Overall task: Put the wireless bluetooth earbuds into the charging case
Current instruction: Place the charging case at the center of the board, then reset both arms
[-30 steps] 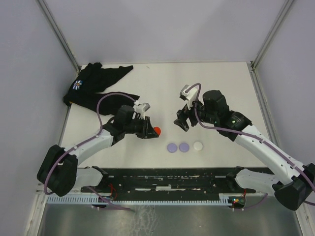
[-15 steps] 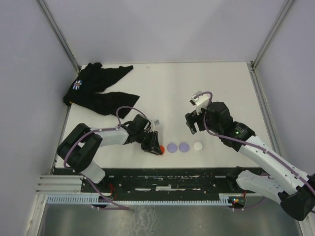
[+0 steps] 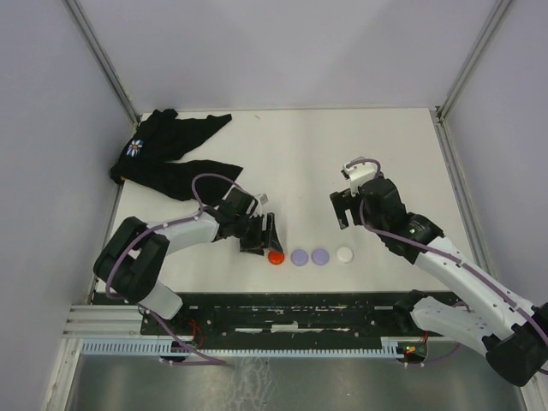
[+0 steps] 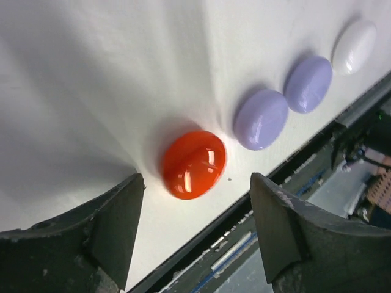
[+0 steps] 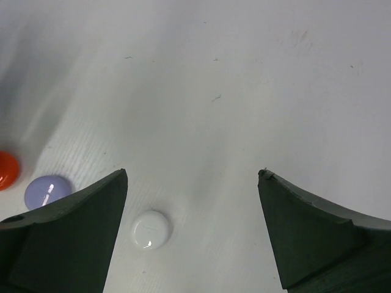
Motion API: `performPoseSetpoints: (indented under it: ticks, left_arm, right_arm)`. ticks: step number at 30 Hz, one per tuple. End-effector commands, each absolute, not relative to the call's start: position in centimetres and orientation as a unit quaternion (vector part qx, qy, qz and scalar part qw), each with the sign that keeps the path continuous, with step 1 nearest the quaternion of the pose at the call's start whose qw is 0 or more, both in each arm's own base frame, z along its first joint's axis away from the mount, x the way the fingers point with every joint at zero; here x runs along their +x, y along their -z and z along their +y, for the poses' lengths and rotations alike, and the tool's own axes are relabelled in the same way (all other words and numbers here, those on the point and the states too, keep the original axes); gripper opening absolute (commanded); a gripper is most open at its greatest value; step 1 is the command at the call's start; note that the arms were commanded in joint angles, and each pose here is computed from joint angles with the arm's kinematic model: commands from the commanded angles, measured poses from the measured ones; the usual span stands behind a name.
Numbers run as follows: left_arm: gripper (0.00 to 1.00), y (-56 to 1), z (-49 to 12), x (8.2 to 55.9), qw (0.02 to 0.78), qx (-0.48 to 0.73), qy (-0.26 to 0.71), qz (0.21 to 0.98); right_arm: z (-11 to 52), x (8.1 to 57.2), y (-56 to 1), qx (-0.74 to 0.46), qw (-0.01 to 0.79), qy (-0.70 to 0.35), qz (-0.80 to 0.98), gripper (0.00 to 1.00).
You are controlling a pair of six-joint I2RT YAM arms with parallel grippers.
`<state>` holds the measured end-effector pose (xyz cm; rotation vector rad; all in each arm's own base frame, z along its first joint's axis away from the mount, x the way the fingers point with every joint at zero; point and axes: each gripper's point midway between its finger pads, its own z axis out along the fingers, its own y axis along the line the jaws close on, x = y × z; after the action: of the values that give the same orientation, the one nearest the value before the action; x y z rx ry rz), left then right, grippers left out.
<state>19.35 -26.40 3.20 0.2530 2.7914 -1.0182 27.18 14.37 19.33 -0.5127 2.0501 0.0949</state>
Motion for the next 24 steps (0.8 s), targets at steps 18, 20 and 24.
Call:
performPoseSetpoints:
  ticks: [18,20,24]
  left_arm:
    - [0.99,-24.7,-3.9,26.3,0.528,-0.148,0.067,0.834]
    - [0.99,-27.2,-3.0,26.0,0.561,-0.163,0.062,0.809]
    - [0.99,-32.5,-1.0,24.5,0.639,-0.192,0.062,0.742]
  right_arm:
    - [-1.5,25.6,-21.4,0.112,0.438,0.166,0.876,0.99]
    - [-2.1,24.9,-22.7,0.133,0.451,0.167,0.867,0.99]
    - [-3.2,23.6,-26.7,0.163,0.521,0.15,0.824,0.99]
